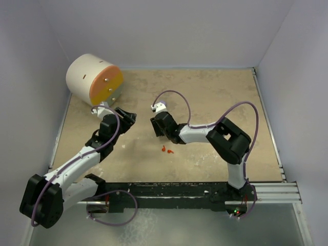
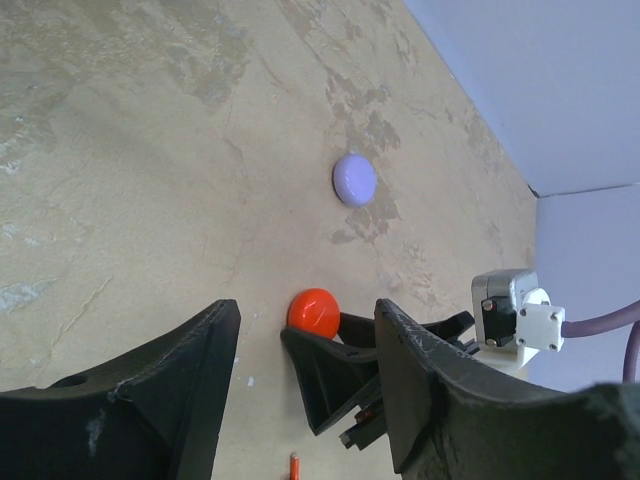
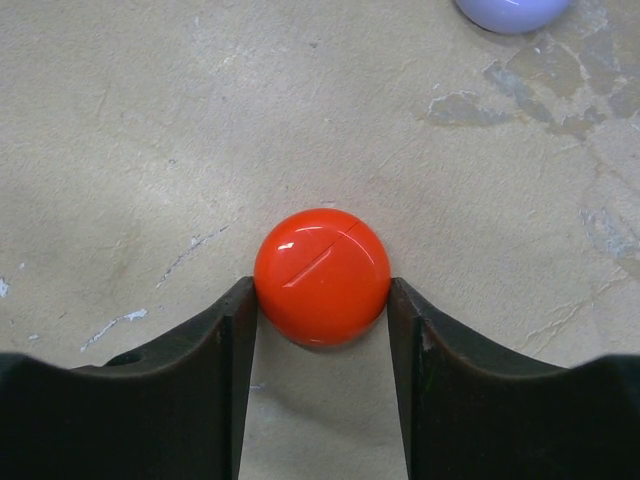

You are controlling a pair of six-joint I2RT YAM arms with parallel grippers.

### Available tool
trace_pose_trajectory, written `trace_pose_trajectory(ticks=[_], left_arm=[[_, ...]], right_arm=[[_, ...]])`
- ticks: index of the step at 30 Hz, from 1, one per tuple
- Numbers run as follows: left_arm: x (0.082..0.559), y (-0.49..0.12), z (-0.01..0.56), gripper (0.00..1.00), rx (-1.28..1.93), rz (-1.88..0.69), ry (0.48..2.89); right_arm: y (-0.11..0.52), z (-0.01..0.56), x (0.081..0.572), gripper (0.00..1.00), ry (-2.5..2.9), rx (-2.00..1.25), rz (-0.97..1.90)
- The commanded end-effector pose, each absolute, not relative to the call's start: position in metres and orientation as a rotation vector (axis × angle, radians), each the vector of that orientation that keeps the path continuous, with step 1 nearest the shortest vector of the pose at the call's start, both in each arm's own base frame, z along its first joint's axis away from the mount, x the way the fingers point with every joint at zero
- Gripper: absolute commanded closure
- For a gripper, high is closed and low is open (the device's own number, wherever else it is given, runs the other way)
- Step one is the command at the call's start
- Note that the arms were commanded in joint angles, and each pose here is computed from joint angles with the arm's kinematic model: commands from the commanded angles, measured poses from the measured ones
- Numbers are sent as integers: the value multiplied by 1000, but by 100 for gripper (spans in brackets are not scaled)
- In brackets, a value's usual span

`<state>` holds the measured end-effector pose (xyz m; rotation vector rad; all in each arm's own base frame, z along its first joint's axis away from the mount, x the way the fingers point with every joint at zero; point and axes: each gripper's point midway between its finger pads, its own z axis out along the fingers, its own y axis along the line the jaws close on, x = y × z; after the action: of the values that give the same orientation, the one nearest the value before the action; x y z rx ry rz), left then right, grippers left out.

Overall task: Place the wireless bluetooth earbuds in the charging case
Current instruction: Pick up the charging case at the center of the board.

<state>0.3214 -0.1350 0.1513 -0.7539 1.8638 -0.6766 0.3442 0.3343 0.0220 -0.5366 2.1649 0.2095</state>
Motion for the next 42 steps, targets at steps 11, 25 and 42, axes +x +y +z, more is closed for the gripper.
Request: trace_pose_trajectory(ticks=[11, 25, 42], left_arm=[[323, -173, 183, 49, -588, -906, 1828], [324, -215, 199, 62, -455, -1201, 1742], [309, -232, 199, 62, -355, -1310, 1744]], right_arm=[[332, 110, 337, 93, 1917, -580, 337], [337, 178, 301, 100, 1655, -626, 592], [348, 180, 305, 100, 1660, -656, 602]])
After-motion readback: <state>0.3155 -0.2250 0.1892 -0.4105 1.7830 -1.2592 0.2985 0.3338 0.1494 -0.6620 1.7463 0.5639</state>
